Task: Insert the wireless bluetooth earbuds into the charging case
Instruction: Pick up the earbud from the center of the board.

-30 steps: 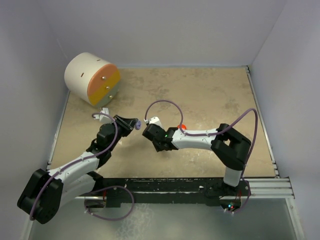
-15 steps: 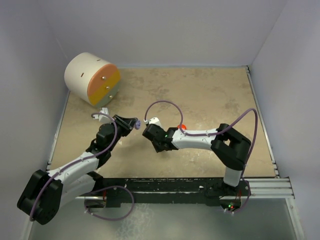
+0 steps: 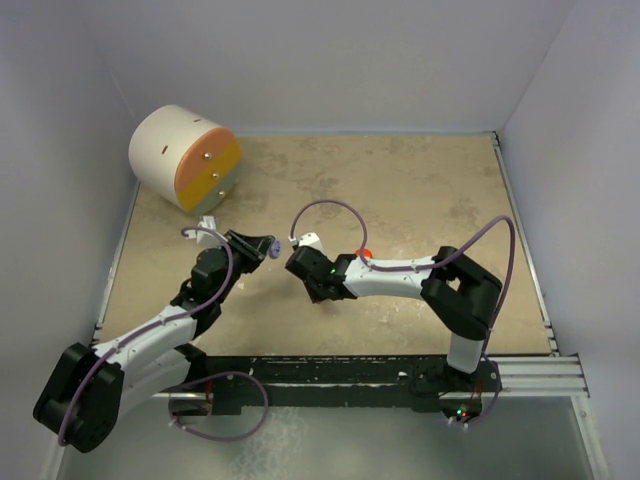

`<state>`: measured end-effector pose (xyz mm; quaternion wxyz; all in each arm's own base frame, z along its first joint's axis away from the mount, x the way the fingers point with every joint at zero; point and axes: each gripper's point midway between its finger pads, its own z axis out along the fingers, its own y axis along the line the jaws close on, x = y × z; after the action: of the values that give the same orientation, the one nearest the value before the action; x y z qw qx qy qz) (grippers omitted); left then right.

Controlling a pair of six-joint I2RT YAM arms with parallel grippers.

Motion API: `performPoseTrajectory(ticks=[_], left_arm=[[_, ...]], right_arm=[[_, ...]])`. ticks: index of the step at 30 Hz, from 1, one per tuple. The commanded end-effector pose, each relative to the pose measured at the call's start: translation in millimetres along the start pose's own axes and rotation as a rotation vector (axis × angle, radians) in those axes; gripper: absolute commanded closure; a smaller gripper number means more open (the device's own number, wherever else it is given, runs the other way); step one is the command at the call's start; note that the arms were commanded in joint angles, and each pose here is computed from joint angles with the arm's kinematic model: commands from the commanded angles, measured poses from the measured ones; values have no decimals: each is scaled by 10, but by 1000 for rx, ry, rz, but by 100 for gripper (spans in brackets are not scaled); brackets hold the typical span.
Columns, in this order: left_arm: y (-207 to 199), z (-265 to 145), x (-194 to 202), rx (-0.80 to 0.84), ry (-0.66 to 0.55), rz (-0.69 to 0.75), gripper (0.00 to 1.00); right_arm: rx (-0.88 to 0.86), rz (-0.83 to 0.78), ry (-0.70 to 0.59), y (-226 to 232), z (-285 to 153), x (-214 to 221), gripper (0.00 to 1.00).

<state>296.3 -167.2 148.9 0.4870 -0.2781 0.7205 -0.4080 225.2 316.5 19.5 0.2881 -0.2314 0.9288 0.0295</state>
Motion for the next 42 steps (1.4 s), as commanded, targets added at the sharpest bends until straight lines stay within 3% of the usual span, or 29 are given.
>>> performPoseTrajectory(ticks=[1,12,30,42], left_arm=[[-64,-20,-71,34,-25,-12,100],[-44,-11,-54,31,-21,-14,100],[-18,-3,-40,26,-19,-16,100],[-21,-5,-39,28,-18,-18,100]], right_arm=[[47,12,19,-117,77,92,66],[61,29,33,-196,63,168,65],[39,96,-88,-193,-247,-253,61],[44,85,-61,-216,-213,-153,61]])
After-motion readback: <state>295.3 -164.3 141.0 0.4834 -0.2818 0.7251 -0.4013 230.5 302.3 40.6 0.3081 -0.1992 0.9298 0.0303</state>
